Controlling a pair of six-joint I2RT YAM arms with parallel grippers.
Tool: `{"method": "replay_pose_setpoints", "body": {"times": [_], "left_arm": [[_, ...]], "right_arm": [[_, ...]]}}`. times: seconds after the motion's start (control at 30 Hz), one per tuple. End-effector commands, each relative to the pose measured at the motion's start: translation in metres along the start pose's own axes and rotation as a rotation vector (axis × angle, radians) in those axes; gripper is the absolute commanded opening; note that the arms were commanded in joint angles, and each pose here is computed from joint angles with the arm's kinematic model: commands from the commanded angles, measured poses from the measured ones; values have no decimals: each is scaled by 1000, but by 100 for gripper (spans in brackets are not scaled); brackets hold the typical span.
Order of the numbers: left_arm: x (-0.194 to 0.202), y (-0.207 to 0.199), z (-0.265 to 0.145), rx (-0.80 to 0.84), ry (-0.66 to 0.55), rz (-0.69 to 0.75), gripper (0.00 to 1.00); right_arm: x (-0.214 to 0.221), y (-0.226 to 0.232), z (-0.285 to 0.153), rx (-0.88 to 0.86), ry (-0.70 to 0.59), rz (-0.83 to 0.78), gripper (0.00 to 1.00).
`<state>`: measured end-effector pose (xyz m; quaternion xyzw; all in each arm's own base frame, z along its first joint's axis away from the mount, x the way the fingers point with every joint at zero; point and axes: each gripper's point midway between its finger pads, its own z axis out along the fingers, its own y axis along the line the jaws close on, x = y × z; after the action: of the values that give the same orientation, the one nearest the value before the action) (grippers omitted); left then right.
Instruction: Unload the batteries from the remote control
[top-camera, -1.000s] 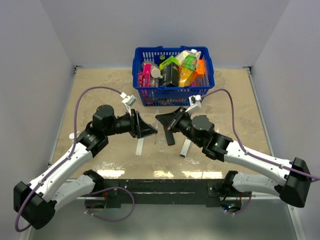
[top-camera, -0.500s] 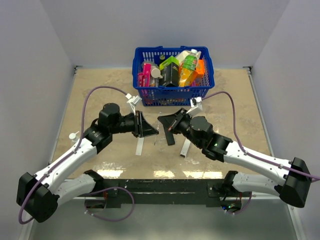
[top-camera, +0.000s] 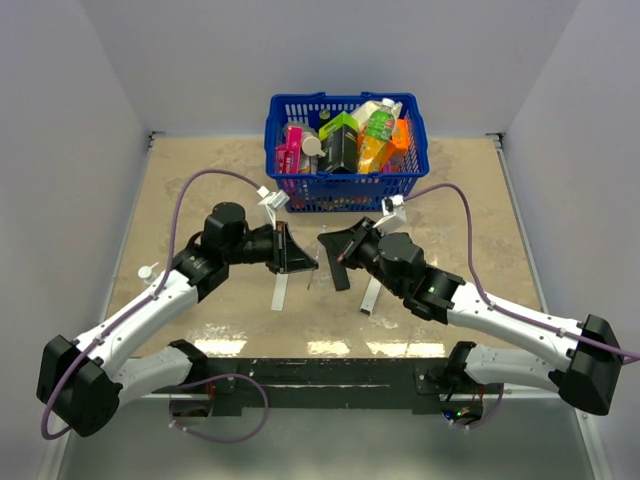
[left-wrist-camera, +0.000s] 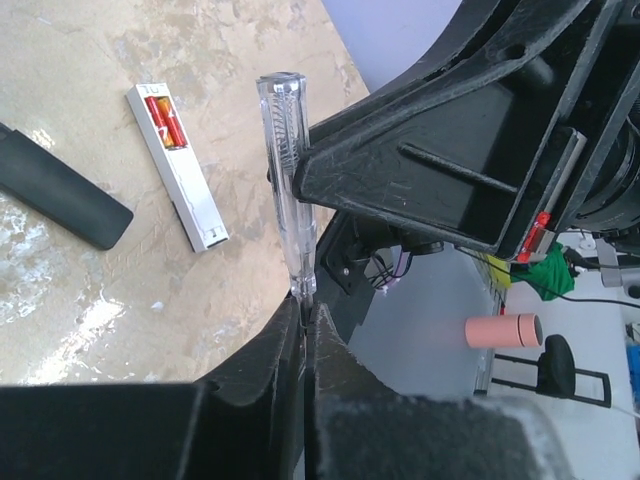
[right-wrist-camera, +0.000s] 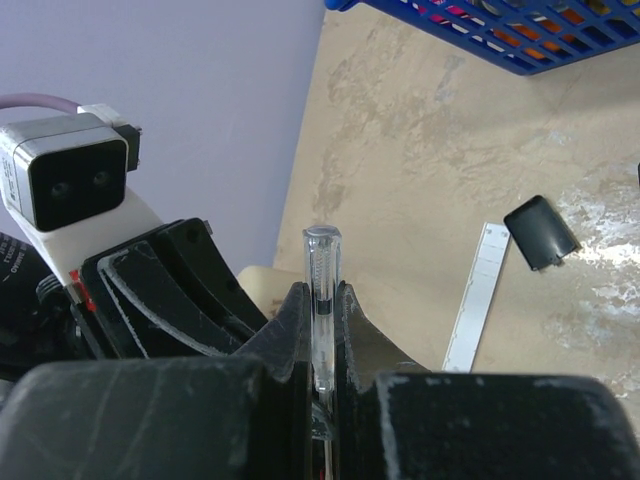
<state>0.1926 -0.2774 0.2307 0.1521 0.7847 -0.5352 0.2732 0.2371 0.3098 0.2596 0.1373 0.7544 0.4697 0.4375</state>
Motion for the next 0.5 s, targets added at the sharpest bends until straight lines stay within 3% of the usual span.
{"method": "replay_pose_setpoints", "body": {"times": [0.0, 0.07, 0.1, 0.2, 0.33, 0.47], "left_arm": [[-17, -11, -5, 5, -42, 82, 0], [-17, -15, -9, 6, -43, 96, 0], [-17, -15, -10, 6, -44, 110, 0], [-12, -20, -15, 20, -23, 133, 0], [-2, -24, -18, 47, 22, 139, 0], [6, -33, -21, 110, 49, 176, 0]], "right_arm": [[-7, 22, -3, -86, -18, -24, 3], [-8, 24, -2, -112, 0, -123, 12], [-7, 26, -3, -133, 20, -161, 24], [-16, 29, -13, -207, 57, -266, 46], [-41, 17, -29, -224, 90, -387, 59], [-31, 32, -46, -361, 243, -546, 65]]}}
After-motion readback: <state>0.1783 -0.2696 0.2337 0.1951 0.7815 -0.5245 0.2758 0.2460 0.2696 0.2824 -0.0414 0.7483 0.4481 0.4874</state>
